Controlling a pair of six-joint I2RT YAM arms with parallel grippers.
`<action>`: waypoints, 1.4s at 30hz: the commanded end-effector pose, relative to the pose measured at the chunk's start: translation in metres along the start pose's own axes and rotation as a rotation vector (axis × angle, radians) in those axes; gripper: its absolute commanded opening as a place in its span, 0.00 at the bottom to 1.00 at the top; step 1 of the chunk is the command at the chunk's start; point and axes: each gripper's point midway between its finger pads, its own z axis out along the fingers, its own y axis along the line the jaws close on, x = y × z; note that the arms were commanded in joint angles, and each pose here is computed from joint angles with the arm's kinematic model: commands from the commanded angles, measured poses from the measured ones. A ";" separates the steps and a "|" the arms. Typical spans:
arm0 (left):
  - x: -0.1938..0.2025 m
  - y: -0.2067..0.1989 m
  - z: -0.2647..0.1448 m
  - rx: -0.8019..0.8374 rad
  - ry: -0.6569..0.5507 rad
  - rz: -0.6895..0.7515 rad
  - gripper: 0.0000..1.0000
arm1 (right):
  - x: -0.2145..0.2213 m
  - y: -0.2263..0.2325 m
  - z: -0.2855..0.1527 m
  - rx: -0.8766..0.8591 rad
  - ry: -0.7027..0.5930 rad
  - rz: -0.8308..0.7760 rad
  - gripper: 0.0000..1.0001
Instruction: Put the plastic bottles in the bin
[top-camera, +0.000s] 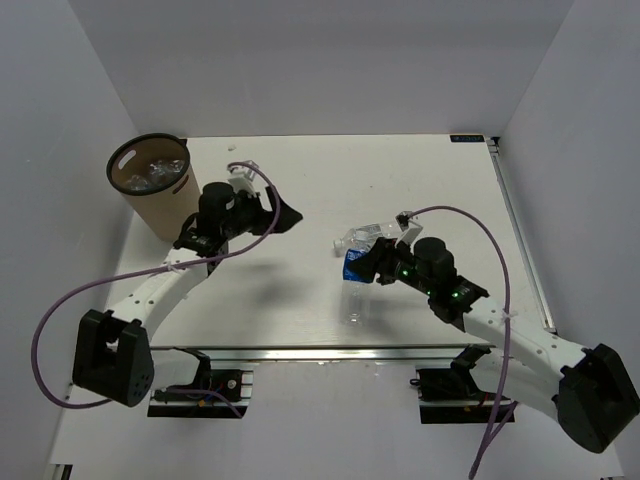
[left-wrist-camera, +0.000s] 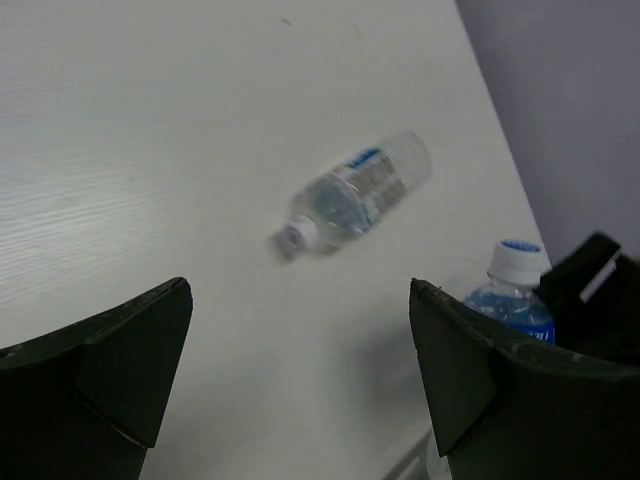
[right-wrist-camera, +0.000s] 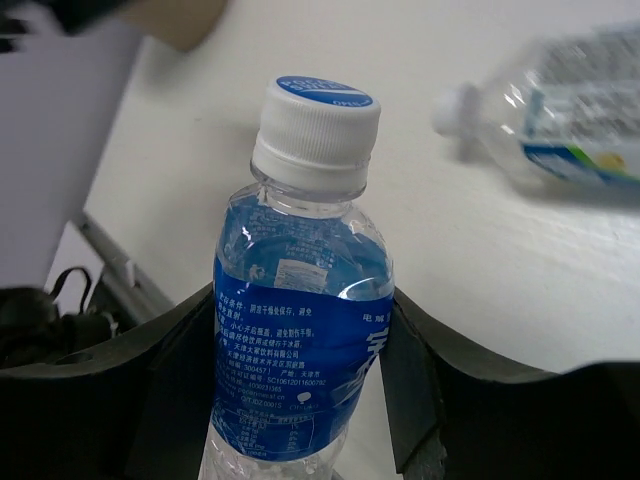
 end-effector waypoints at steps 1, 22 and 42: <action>0.017 -0.070 -0.002 0.346 0.058 0.041 0.98 | -0.023 0.051 -0.014 -0.267 -0.098 -0.233 0.23; 0.101 -0.181 -0.013 0.814 0.237 0.139 0.98 | -0.129 0.100 -0.024 -0.301 -0.410 0.069 0.15; 0.024 -0.148 0.032 0.408 0.084 0.216 0.00 | -0.149 -0.013 -0.061 0.366 -0.533 0.014 0.89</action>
